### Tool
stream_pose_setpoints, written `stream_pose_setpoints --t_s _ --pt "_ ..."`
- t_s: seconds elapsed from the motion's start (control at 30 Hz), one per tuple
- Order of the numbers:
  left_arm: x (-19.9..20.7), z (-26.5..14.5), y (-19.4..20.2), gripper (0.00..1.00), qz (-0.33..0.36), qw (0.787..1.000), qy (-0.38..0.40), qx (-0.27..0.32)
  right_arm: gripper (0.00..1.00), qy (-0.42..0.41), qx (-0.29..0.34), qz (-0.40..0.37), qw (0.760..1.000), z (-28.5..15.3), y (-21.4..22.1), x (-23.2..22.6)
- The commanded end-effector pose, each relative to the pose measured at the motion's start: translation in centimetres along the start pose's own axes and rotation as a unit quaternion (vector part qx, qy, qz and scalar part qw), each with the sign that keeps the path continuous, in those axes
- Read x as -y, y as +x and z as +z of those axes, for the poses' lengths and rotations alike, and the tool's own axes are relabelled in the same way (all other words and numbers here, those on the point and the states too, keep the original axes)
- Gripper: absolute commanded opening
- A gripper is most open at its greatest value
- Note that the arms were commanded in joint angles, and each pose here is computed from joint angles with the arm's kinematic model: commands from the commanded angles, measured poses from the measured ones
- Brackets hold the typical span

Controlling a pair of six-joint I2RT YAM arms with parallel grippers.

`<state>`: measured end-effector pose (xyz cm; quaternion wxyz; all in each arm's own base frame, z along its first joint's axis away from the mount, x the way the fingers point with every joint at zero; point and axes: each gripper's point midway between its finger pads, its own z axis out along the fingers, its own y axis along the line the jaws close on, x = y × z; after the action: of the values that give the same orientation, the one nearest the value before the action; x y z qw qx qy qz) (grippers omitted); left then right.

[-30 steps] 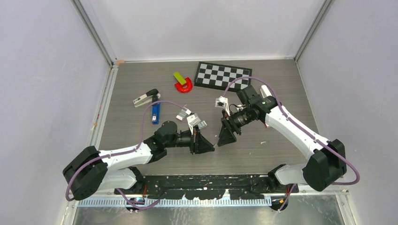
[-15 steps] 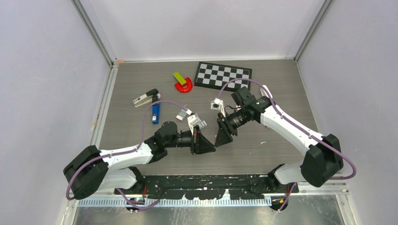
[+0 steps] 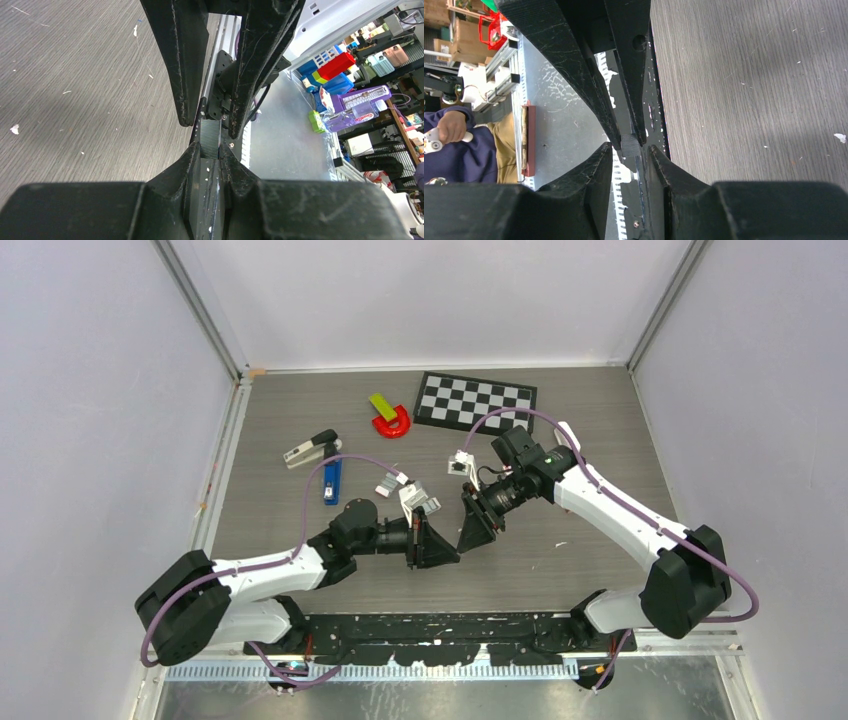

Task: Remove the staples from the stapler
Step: Pick up the staple from the center of the board.

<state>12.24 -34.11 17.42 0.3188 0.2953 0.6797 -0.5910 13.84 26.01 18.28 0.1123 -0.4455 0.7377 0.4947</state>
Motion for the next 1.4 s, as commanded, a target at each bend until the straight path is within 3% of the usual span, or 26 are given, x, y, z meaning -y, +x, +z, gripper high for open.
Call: stream_pose_setpoints --t_s 0.0,0.17,0.33,0.47,0.7,0.87,1.0,1.13,1.37 --pt "1.0 0.2 -2.0 0.09 0.026 0.999 0.014 0.033 0.36 -0.015 0.006 -0.019 1.000 -0.1 -0.7 -0.8" --pt "0.9 0.2 -2.0 0.08 0.026 0.999 0.012 0.033 0.30 -0.018 0.006 -0.019 1.000 -0.1 -0.7 -0.9" --pt "0.9 0.2 -2.1 0.09 0.026 0.999 0.011 0.034 0.16 -0.019 0.004 -0.021 1.000 0.0 -0.6 -1.0" --pt "1.0 0.2 -2.2 0.11 0.026 0.999 0.011 0.036 0.14 -0.021 0.003 -0.023 1.000 0.0 -0.6 -1.1" --pt "1.4 -0.5 -2.3 0.47 0.024 0.999 0.009 0.043 0.13 -0.014 0.006 -0.028 1.000 -0.3 -0.8 -1.1" --pt "0.5 -1.8 -1.9 0.62 0.030 0.998 -0.031 0.048 0.13 0.007 0.021 -0.026 0.999 -0.9 -1.2 -0.3" --pt "-1.5 -3.7 -1.7 0.63 0.038 0.992 -0.097 0.067 0.14 0.030 0.035 -0.021 0.999 -1.4 -1.5 0.6" --pt "-5.3 -6.0 -1.4 0.64 0.029 0.974 -0.209 0.088 0.13 0.058 0.046 -0.019 0.997 -2.0 -1.7 1.7" --pt "-11.3 -8.7 -2.9 0.49 0.000 0.928 -0.352 0.123 0.13 0.108 0.051 -0.016 0.993 -2.3 -1.8 3.8"
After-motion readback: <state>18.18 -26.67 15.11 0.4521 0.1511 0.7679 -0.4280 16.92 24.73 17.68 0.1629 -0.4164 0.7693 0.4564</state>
